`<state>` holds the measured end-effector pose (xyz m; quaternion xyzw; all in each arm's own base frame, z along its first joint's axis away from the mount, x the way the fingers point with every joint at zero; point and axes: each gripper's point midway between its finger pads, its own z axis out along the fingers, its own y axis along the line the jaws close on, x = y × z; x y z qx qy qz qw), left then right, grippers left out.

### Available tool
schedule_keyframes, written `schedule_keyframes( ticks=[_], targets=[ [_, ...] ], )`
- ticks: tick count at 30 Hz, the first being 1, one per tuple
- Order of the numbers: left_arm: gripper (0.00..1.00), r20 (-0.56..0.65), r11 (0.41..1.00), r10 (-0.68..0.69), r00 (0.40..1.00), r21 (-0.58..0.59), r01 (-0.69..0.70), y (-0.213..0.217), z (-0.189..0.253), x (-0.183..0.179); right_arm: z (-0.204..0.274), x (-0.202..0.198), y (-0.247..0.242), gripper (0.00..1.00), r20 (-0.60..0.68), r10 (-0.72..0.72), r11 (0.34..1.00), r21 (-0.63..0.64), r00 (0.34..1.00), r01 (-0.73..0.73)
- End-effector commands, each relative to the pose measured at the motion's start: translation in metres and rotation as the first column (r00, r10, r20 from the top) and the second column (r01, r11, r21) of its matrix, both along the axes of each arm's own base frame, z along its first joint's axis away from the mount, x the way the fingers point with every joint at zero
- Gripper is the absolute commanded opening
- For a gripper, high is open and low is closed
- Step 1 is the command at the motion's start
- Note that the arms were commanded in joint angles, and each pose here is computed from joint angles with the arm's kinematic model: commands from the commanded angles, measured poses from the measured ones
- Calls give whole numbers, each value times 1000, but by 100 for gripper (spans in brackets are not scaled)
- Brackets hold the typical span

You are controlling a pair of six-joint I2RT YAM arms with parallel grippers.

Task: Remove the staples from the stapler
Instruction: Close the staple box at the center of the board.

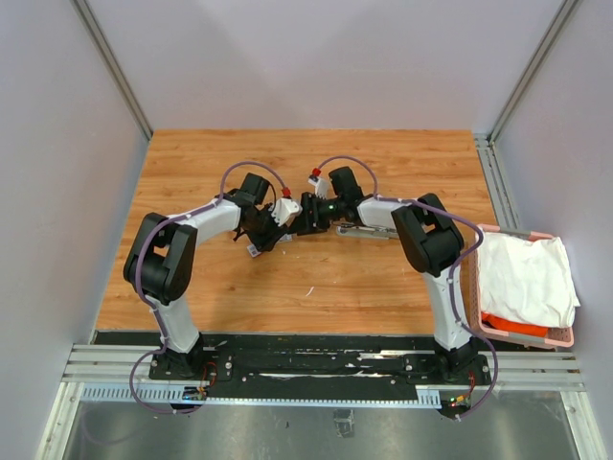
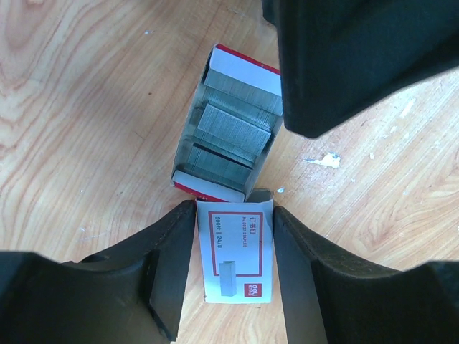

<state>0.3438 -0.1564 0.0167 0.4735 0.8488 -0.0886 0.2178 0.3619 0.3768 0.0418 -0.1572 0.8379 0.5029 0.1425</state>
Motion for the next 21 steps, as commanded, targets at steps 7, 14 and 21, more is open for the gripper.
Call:
schedule_keyframes(
  ticks=[7, 14, 21],
  targets=[
    [54, -64, 979, -126, 990, 154, 135, 31, -11, -17, -5, 3, -18, 58, -12, -32, 998, -46, 999, 32],
    [69, -71, 982, -101, 992, 152, 111, 44, -7, -21, 2, 1, -19, 59, 1, -32, 999, -42, 999, 32],
    [59, -101, 988, -94, 990, 115, 106, 40, -11, -21, 2, 0, -18, 59, 4, -29, 999, -39, 1000, 29]
  ],
)
